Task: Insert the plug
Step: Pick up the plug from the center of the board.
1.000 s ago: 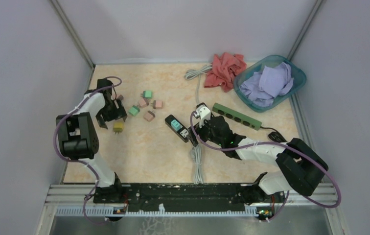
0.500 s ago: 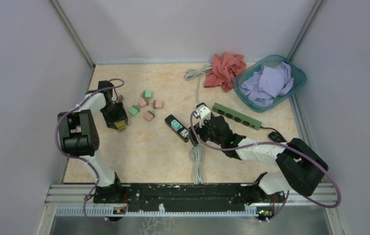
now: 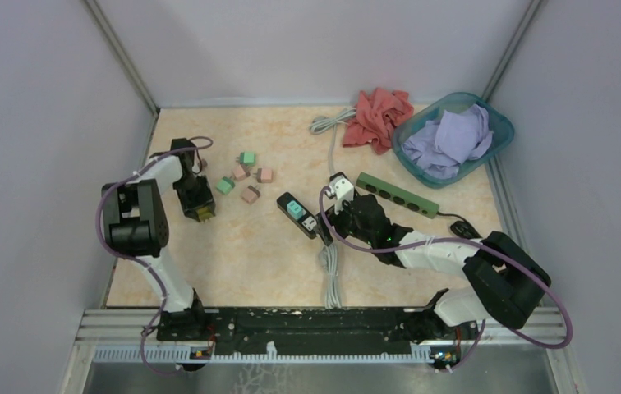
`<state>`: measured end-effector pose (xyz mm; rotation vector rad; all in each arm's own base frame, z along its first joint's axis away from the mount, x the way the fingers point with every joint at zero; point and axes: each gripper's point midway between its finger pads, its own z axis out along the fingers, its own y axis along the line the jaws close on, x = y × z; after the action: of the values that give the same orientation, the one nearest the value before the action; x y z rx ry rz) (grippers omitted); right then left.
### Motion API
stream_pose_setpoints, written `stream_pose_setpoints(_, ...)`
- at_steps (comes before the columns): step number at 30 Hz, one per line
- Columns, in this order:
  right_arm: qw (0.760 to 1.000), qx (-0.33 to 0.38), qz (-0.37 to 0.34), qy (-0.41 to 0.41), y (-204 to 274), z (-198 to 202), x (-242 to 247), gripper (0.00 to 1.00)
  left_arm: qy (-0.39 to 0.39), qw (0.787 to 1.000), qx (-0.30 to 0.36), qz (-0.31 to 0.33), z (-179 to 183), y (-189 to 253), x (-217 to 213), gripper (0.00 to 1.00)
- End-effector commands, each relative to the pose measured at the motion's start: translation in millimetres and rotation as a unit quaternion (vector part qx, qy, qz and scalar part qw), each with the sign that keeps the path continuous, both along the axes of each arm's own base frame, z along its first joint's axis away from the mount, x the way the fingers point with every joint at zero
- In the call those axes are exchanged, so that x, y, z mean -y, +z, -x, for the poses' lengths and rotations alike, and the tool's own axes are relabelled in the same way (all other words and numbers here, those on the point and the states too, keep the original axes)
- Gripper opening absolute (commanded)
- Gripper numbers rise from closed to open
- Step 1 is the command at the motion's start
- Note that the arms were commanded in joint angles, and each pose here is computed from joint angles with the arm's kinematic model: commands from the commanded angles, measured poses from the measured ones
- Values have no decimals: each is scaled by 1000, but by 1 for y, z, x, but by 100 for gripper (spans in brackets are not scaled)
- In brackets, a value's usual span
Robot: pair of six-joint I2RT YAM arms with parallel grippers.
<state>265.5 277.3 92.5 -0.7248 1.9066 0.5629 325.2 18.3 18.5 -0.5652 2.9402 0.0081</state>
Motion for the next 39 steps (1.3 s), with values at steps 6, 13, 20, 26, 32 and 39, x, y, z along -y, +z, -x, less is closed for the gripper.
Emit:
stream_pose_setpoints(6, 999, 25, -33, 1, 28, -7, -8, 82, -16, 1000, 0, -12, 4, 6, 16, 42)
stream_pose_setpoints(13, 999, 3, -52, 15, 41, 0, -15, 82, -46, 997, 59, -11, 2, 36, 49, 40)
stream_pose_setpoints(20, 998, -15, -54, 2, 66, 2, -12, 82, -85, 980, 178, 39, -1, 81, 117, 40)
stream_pose_setpoints(26, 998, -36, -44, -18, 85, 11, 2, 82, -129, 947, 282, 90, -1, 116, 170, 40)
stream_pose_setpoints(32, 997, -61, -47, -29, 111, 20, 10, 80, -179, 891, 391, 146, 8, 137, 203, 41)
stream_pose_setpoints(39, 994, -92, -54, -23, 143, 24, 3, 80, -246, 820, 487, 175, 21, 155, 229, 41)
